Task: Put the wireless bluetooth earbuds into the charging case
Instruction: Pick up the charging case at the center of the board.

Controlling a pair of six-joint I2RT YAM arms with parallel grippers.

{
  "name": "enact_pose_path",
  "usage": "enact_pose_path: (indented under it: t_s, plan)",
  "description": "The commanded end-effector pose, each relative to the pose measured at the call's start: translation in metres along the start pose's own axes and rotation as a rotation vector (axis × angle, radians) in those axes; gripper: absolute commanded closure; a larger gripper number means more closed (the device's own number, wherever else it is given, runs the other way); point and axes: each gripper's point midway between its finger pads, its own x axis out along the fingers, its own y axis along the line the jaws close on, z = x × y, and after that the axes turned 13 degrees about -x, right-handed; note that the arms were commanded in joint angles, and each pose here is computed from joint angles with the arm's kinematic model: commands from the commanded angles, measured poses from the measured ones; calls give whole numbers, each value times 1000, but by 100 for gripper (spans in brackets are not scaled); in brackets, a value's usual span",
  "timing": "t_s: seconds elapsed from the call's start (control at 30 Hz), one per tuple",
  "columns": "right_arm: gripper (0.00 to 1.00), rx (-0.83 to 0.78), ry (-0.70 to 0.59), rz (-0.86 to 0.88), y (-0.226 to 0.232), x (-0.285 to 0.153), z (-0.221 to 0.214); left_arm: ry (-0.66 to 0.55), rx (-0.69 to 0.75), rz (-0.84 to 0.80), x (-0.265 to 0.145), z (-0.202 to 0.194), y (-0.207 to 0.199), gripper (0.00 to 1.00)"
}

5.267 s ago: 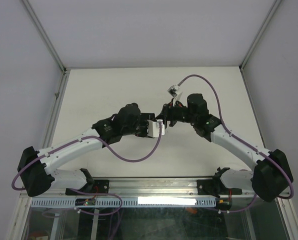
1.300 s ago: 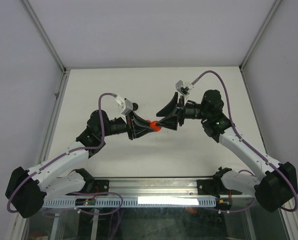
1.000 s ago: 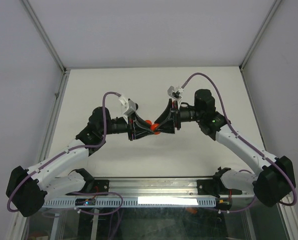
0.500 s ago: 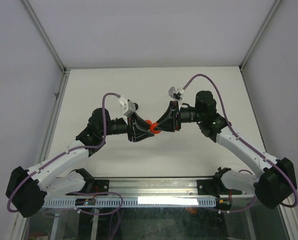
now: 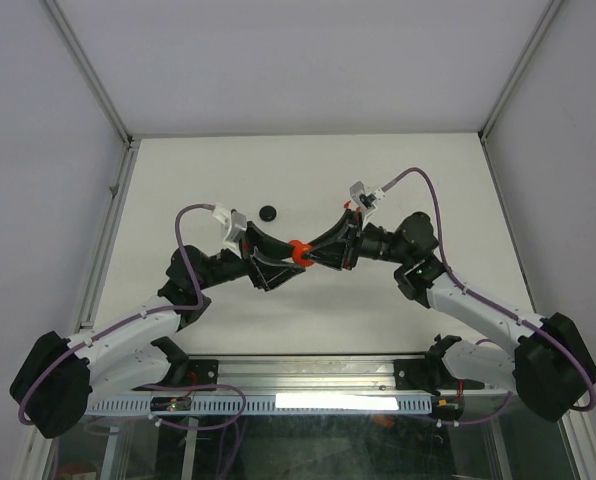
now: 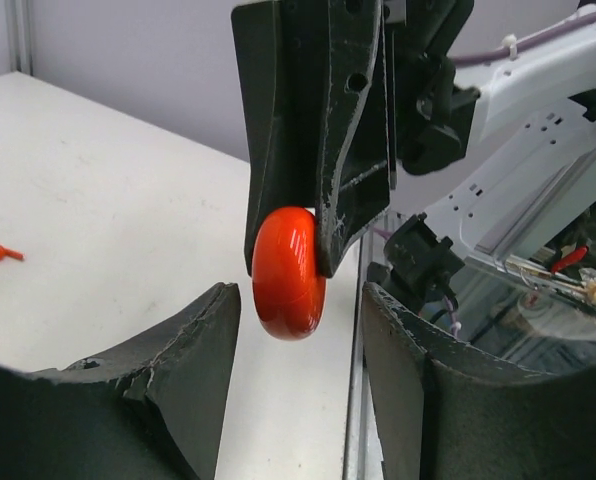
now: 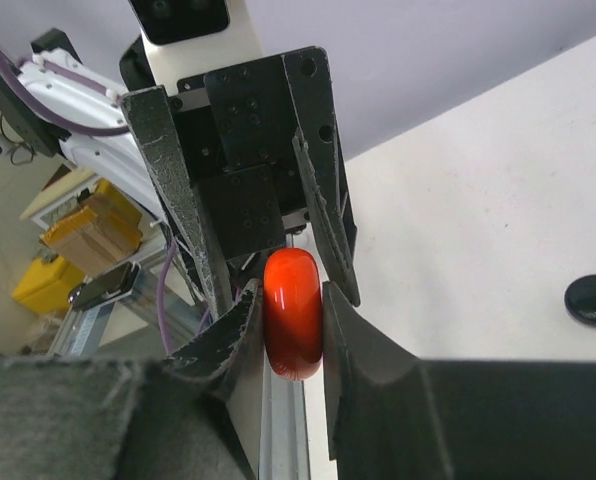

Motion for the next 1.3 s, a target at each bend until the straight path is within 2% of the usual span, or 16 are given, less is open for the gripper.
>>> enact_pose_path:
  t_s: [0.0,0.27,0.63,0.73,0.87,0.9,1.0,1.1,1.27]
  plan:
    - [100,-82,-212,3,14,4,47,-132,31,-64,5,31,-15,49]
    - [100,-84,-270,-4,18,6,49,-166,-9,-82,7,28,-14,54]
    - [100,-75,-242,26,21,13,41,-168,-28,-143,11,30,-24,59]
    - [100,-76,-238,37,23,14,40,-162,-30,-144,12,28,-24,68]
    - [100,-86,-230,51,26,14,40,-155,-17,-140,10,26,-23,94]
    - [98,-89,-225,49,26,14,39,-151,-12,-137,10,24,-22,100]
    - [77,-108,-210,30,24,13,40,-140,36,-124,8,23,-21,100]
    - [64,-136,-192,-12,19,11,40,-115,76,-110,6,19,-19,100]
    - [61,-130,-148,-59,14,8,36,-77,137,-123,3,15,-23,100]
